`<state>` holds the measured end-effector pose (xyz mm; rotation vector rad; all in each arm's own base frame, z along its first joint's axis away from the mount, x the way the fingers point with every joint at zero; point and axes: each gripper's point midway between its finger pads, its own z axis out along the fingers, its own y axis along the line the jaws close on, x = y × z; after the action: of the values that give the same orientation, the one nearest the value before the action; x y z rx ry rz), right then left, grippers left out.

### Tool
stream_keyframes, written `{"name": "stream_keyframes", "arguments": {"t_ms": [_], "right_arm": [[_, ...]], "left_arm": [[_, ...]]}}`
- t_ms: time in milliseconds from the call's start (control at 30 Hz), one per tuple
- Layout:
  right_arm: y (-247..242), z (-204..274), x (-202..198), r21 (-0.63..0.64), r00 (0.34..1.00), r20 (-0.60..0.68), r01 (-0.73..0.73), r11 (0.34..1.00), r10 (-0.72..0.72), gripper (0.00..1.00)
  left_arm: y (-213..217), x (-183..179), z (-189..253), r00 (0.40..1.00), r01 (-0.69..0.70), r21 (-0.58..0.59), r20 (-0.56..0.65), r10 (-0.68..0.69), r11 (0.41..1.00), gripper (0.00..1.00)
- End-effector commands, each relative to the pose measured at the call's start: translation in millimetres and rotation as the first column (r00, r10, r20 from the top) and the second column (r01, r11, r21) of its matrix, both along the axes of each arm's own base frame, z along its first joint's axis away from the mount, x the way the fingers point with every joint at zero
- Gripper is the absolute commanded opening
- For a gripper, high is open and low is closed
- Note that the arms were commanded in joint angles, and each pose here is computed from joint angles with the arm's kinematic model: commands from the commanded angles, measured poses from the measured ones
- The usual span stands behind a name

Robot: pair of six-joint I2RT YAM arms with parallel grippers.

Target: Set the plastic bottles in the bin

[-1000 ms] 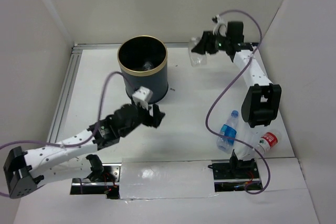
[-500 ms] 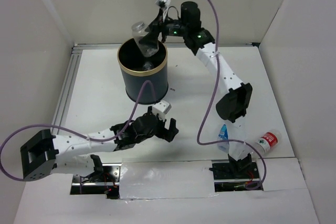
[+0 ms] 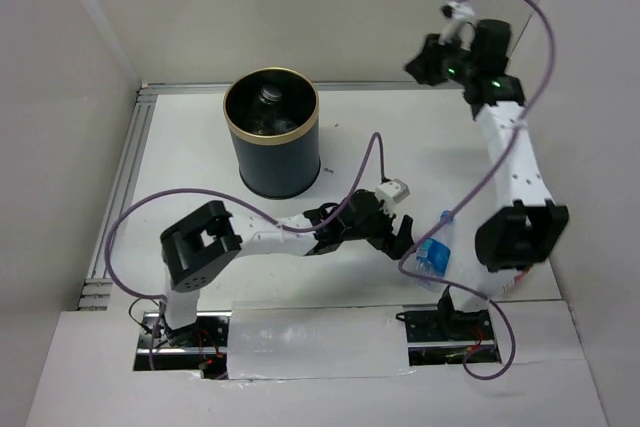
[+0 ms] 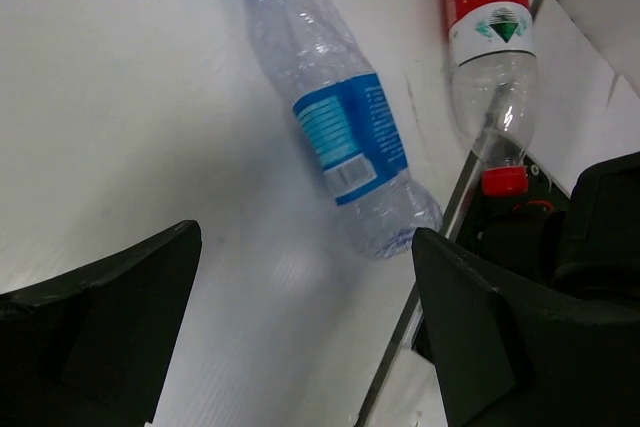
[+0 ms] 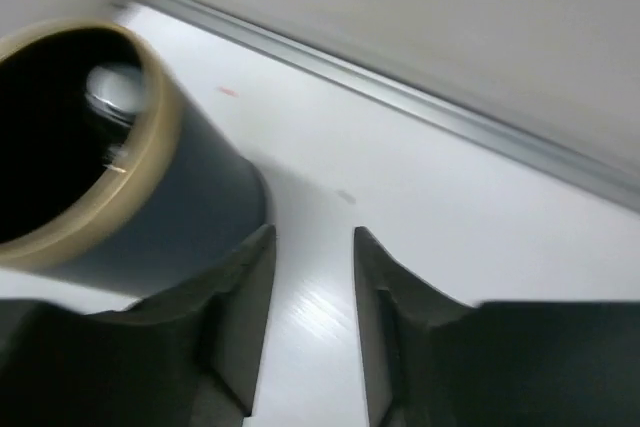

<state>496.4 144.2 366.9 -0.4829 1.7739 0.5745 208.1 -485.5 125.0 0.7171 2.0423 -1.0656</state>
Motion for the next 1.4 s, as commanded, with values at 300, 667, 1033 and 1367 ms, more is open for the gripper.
{"name": "stream_keyframes", "arguments": {"t_ms": [300, 667, 1033, 1367], "right_arm": [[-166.0, -121.5, -165.5, -0.115, 0.886, -0.281, 0.349, 0.93, -0.368, 0.77], [-192.8, -115.2, -196.5, -0.159, 0.847, -0.239, 0.447, 0.88, -0.474, 0.66], [-198.4, -53.8, -190.7, -0.217, 0.902, 0.011, 0.424, 0.879, -0.432, 0.0], [-171.5, -98.0, -203.5, -0.356, 0.992, -0.05, 0.089, 0.93, -0.114, 0.64]], "left_arm": [[-105.1, -16.1, -20.2, 0.973, 0.204, -0.076, -0.091, -0.211, 0.976, 0.99], [-97.0, -17.5, -93.2, 0.986, 0.129, 0.146, -0.127, -0.11, 0.981, 0.28], [1.5, 87.4, 53.0, 0.974, -0.211, 0.039, 0.091, 0.207, 0.977, 0.0], [173.0, 162.6, 278.6, 0.754, -0.436, -0.325, 0.377, 0.538, 0.839, 0.0]]}}
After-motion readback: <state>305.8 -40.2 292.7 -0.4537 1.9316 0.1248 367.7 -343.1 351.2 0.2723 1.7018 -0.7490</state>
